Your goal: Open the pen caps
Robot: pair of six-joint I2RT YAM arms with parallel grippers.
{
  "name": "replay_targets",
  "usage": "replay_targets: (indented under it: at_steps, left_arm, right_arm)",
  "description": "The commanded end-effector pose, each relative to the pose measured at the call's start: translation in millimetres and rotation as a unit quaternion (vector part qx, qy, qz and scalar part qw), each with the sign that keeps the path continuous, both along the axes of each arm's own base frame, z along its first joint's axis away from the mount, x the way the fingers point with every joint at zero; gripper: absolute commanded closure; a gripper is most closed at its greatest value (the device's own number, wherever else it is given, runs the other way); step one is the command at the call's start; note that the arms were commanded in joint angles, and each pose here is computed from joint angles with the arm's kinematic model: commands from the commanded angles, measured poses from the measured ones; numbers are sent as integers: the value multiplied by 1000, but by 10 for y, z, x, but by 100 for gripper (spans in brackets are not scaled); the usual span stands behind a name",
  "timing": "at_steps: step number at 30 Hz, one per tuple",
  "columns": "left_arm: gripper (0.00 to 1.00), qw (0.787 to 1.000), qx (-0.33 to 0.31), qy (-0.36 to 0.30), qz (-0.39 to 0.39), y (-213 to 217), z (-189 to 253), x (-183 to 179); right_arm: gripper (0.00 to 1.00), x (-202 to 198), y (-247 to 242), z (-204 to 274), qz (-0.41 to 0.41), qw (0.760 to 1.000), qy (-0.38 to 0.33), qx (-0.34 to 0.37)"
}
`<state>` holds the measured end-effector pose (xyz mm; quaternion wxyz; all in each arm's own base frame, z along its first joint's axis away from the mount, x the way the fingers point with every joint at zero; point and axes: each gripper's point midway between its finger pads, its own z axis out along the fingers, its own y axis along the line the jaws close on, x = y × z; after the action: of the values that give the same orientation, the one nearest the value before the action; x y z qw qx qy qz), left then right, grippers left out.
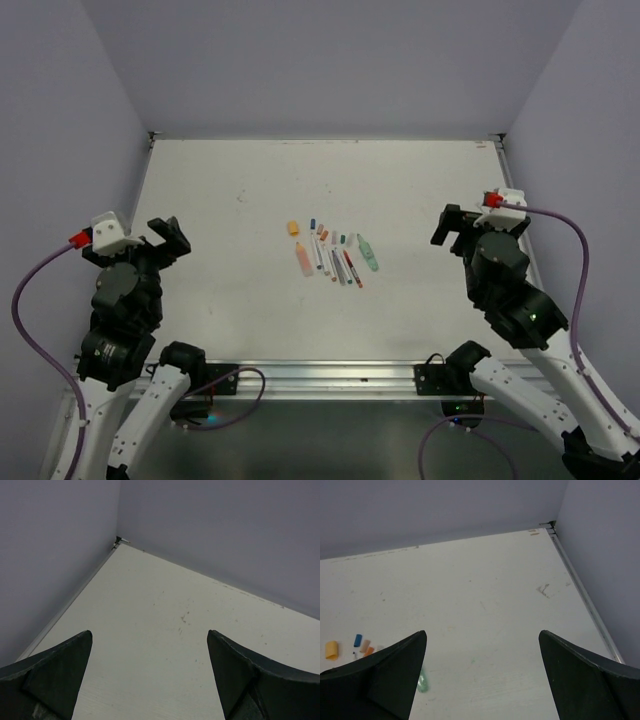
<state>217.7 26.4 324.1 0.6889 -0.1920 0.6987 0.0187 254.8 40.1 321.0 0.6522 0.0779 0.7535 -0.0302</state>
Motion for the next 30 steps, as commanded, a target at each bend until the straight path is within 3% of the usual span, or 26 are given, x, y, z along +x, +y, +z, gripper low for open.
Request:
replay_targets:
  at_steps: [1, 12, 30]
  left_arm:
    - [0, 1000, -5, -13, 23, 121, -57, -164]
    - [0, 998, -32, -29, 36, 156, -424, -215]
    - [0, 998, -30, -28, 45, 179, -469, -200]
  right_arm:
    - [1, -232, -267, -189, -33, 999, 11, -15]
    - [1, -566, -516, -229, -38, 997, -57, 36]
    - [1, -544, -476, -230, -29, 997, -61, 39]
